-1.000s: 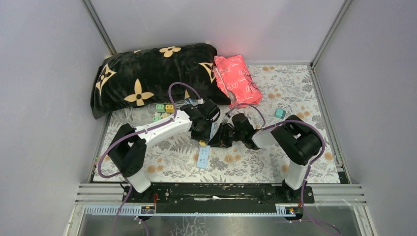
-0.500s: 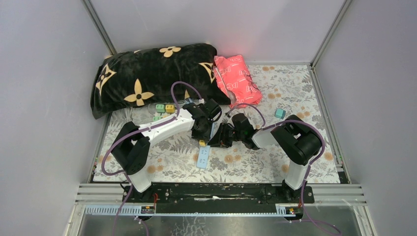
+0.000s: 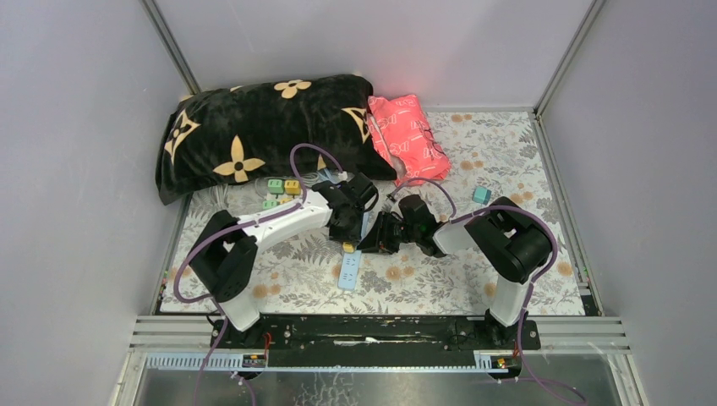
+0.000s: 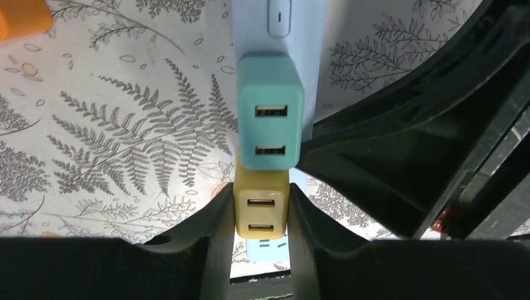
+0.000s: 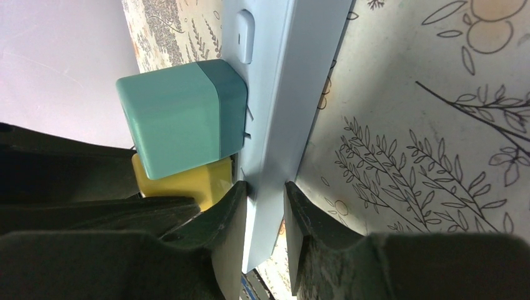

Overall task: Insert the plug
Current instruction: Insert the plug into the socket.

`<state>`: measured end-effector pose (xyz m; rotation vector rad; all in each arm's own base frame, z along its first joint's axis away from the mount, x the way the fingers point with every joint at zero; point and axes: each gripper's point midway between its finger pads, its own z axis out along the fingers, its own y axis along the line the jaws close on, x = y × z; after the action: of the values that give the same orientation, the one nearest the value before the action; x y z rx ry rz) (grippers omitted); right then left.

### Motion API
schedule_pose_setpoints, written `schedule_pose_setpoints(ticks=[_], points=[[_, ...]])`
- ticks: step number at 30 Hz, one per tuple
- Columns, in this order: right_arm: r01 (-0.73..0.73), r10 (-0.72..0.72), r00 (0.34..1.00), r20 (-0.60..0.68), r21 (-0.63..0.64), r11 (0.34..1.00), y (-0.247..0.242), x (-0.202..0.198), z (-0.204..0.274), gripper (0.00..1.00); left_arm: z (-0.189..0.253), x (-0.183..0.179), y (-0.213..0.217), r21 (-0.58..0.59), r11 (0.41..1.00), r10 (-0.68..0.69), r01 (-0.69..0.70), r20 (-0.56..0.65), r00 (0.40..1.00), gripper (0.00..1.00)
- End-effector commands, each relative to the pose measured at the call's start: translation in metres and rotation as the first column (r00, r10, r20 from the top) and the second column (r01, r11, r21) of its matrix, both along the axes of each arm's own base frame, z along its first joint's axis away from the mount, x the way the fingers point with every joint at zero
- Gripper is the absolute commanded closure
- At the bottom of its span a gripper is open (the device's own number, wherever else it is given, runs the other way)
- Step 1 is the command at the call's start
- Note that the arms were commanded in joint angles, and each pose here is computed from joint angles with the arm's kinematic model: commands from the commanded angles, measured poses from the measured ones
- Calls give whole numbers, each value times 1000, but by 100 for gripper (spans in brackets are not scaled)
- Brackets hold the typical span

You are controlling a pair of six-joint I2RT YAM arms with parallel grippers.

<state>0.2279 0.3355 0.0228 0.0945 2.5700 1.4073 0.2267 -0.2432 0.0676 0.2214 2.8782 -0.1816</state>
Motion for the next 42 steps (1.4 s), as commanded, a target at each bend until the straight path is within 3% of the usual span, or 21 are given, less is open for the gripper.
schedule_pose_setpoints(ticks=[1,26,39,42], points=[[35,-34,999,5,-82,996,-8,7,-23,66,-43,-17,10,85,996,28,-21,-92,995,100],[29,-29,1000,-4,-80,996,-6,6,-24,66,-65,-30,8,188,982,3,20,-122,993,100],[28,-29,1000,-3,-80,996,-6,6,-24,66,-67,-33,11,157,987,33,-16,-108,994,100],[29,-29,1000,1,-80,996,-7,6,-23,66,-57,-26,6,139,990,41,-30,-76,996,88]])
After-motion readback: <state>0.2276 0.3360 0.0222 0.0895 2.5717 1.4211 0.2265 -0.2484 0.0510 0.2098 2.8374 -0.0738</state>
